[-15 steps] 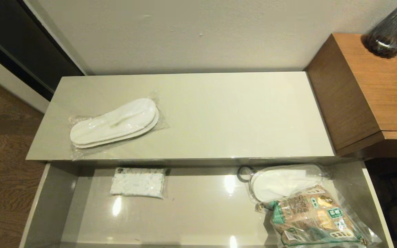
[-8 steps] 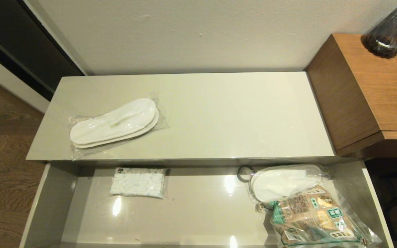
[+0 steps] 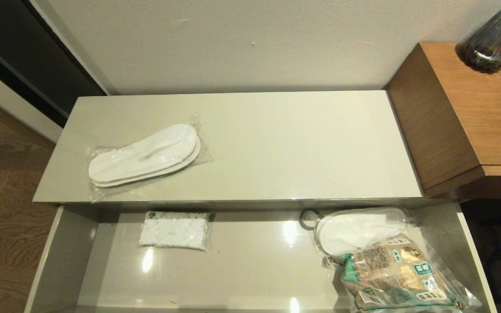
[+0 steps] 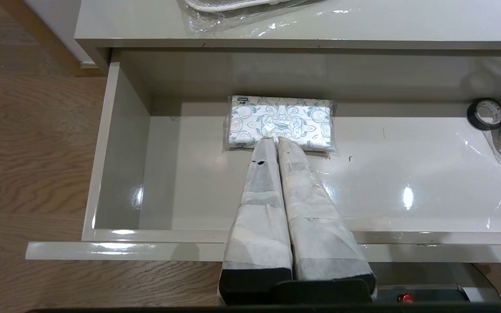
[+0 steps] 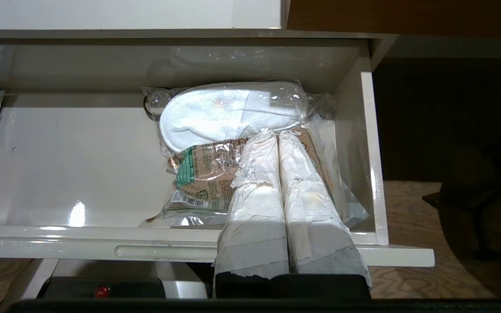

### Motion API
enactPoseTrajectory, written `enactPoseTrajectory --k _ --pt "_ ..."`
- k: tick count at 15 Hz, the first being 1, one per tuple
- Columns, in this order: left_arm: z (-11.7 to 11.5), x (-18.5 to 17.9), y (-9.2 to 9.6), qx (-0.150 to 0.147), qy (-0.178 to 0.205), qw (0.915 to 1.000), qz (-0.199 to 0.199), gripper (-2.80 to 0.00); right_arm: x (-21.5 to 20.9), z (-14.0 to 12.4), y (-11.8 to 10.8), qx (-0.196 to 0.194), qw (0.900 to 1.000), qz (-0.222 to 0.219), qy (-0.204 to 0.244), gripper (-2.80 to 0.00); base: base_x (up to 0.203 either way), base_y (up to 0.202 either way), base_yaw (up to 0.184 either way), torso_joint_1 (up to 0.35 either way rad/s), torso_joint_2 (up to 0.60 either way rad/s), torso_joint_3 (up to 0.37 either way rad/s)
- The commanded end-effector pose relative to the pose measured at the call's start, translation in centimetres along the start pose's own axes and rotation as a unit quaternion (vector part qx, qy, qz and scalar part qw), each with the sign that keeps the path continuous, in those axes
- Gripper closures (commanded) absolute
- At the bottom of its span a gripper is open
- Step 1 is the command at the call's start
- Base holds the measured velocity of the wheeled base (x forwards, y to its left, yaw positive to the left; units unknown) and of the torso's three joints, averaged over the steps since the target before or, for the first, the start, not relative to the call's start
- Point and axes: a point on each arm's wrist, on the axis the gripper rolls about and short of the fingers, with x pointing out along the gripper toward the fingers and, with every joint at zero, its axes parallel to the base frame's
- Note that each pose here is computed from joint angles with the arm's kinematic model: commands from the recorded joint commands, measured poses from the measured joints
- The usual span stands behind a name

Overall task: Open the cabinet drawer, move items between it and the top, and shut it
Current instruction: Close the drawer

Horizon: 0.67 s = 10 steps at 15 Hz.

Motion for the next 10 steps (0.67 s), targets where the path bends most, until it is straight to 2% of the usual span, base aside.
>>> enactPoseTrajectory --k 1,10 --pt "0.03 0.02 -0.01 -0.001 0.001 1.0000 0.001 0.00 0.01 0.00 0.00 0.000 1.000 0.001 0.000 0.00 0.000 0.000 0.000 0.000 0.00 0.000" --pt "0.03 0.02 0.00 -0.001 0.001 1.0000 0.000 0.00 0.00 0.00 0.00 0.000 1.000 0.000 0.000 0.00 0.000 0.000 0.000 0.000 0.00 0.000"
